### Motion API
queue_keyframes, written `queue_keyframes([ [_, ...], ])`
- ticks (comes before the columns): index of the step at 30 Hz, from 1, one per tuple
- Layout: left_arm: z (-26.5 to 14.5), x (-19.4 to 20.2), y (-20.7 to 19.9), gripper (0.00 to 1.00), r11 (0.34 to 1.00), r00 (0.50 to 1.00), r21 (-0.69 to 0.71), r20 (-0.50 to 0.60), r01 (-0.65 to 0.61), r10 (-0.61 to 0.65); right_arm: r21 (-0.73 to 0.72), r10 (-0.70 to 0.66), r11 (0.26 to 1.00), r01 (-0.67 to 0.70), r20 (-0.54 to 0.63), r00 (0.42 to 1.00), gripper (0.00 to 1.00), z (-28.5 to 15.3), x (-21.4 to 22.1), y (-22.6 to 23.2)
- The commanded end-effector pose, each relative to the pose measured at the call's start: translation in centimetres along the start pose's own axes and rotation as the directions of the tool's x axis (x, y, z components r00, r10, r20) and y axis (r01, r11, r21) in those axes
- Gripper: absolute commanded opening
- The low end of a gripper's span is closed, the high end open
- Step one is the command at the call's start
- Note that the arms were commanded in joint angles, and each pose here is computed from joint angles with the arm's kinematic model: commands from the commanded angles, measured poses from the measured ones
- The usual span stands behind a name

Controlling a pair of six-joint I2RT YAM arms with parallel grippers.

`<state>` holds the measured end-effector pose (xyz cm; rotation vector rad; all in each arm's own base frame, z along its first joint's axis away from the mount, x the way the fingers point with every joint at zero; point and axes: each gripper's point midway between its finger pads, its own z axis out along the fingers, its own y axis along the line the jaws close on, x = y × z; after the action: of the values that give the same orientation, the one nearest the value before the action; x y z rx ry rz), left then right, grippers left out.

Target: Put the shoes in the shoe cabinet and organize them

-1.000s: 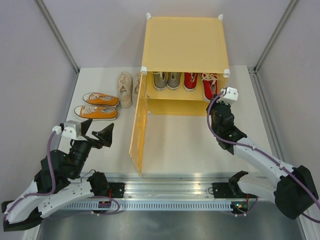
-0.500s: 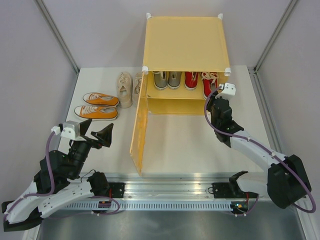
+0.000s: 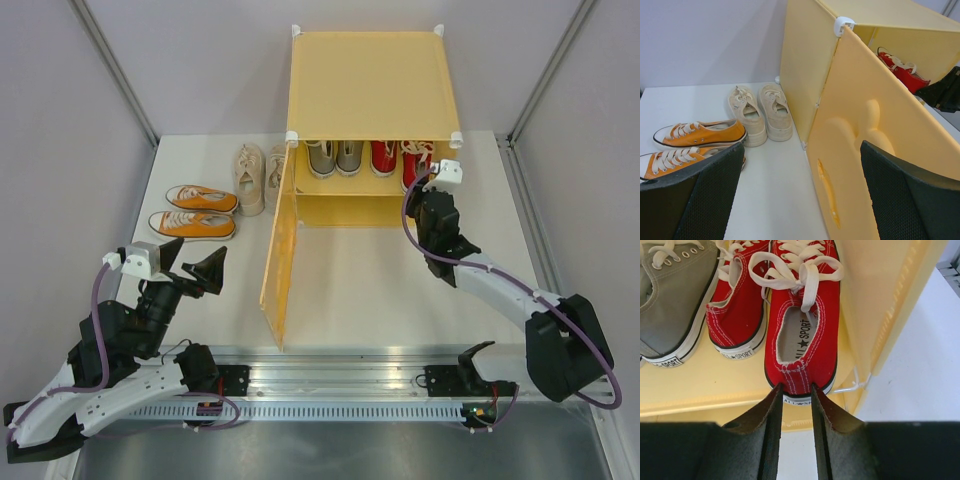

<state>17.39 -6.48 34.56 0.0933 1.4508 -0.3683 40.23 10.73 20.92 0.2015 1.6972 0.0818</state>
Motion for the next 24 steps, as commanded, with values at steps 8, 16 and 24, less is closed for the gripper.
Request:
queue_keyframes([
  [8, -0.1, -0.3, -0.2, 1.00, 0.999, 0.999, 0.007, 0.011, 0.044, -0.044, -0.086, 0.078, 0.994, -0.069, 0.103, 0.992, 0.45, 0.4, -3.9, 2.1],
  [16, 0.0, -0.2, -0.3, 1.00, 0.999, 0.999, 0.010, 0.008, 0.041, -0.041, -0.042, 0.072, 0.997, -0.067, 0.105, 0.992, 0.72, -0.4, -3.1, 0.6],
  [24, 0.0, 0.0, -0.3, 1.00, 0.999, 0.999, 0.005, 0.003, 0.035, -0.035, 0.025, 0.051, 0.998, -0.053, 0.067, 0.996, 0.72, 1.1, -1.8, 0.1],
])
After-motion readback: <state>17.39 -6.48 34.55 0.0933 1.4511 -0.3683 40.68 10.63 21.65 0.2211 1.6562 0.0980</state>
